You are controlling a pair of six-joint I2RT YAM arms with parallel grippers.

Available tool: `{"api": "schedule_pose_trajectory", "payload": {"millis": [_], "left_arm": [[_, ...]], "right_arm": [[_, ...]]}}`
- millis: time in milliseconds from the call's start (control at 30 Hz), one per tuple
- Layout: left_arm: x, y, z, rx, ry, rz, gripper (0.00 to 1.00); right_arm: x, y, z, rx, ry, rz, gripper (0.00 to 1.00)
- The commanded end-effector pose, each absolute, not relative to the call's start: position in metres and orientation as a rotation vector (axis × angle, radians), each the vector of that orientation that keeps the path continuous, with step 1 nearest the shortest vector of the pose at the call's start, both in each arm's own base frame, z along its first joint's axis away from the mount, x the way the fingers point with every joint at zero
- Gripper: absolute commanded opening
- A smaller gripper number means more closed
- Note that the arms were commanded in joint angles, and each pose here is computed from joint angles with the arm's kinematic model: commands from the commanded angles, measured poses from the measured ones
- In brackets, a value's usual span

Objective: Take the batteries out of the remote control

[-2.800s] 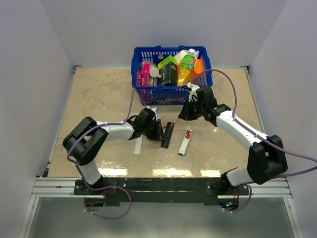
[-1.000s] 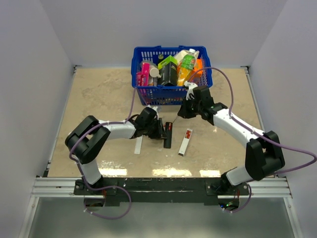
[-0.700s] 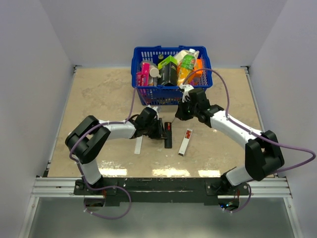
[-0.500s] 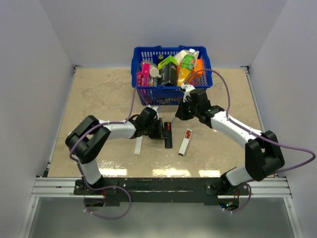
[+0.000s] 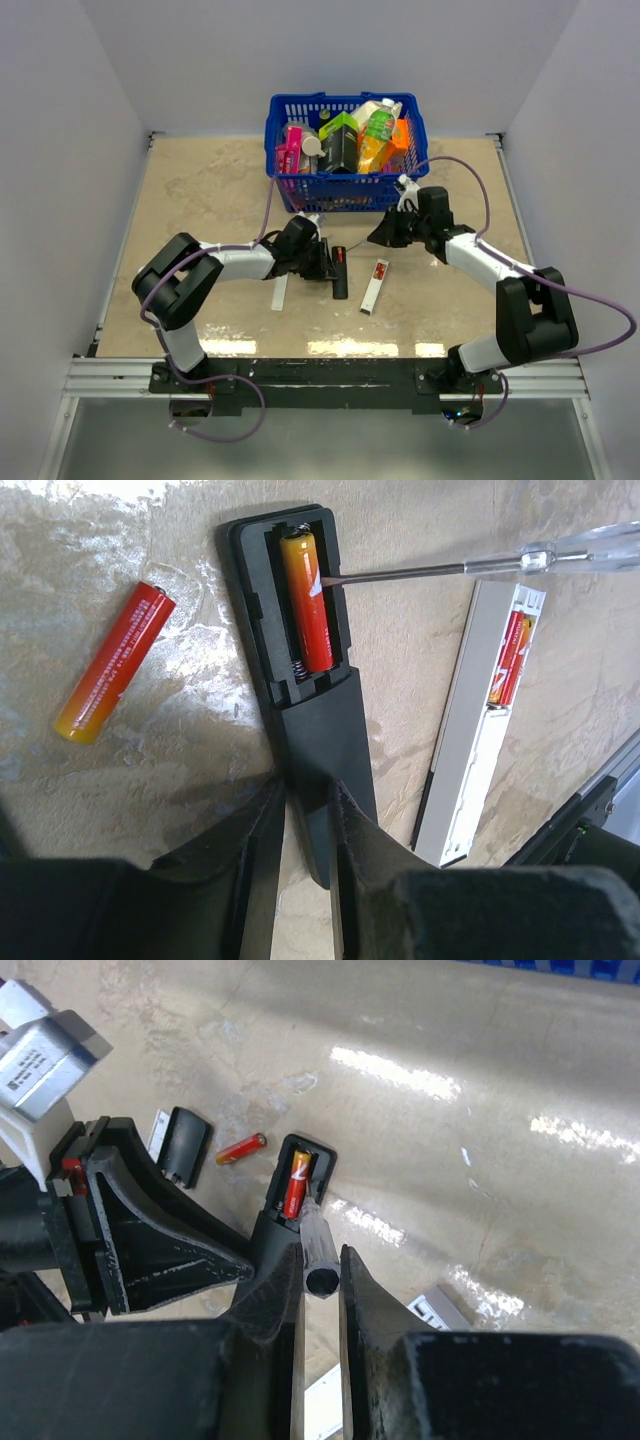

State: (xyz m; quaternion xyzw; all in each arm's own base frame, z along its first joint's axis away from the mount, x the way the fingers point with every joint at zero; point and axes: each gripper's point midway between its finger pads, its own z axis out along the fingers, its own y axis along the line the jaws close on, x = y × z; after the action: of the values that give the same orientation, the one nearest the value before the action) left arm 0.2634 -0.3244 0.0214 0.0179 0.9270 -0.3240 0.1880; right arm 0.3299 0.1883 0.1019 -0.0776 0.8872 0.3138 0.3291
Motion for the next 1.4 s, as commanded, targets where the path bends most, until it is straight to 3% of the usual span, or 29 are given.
{"api": "schedule_pose_trajectory", "payload": {"millis": [0, 700, 1067, 1367], "left_arm": [[0.268, -0.312, 0.004, 0.042, 2.641, -0.786, 0.27], [0.269, -0.311, -0.001, 0.042, 2.653, -0.757, 0.27], [0.271, -0.312, 0.001, 0.036, 2.646, -0.763, 0.27], [0.271, -0.312, 0.001, 0.035, 2.646, -0.766, 0.27]], "right_arm": [[0.307, 0.180, 0.078, -0.150, 2.424, 0.899, 0.00], [0.298, 0.195, 0.107, -0.133, 2.338, 1.177, 0.00], [0.295, 0.184, 0.100, -0.130, 2.411, 1.077, 0.00], [0.288, 0.203, 0.105, -0.140, 2.349, 1.287, 0.00]]}}
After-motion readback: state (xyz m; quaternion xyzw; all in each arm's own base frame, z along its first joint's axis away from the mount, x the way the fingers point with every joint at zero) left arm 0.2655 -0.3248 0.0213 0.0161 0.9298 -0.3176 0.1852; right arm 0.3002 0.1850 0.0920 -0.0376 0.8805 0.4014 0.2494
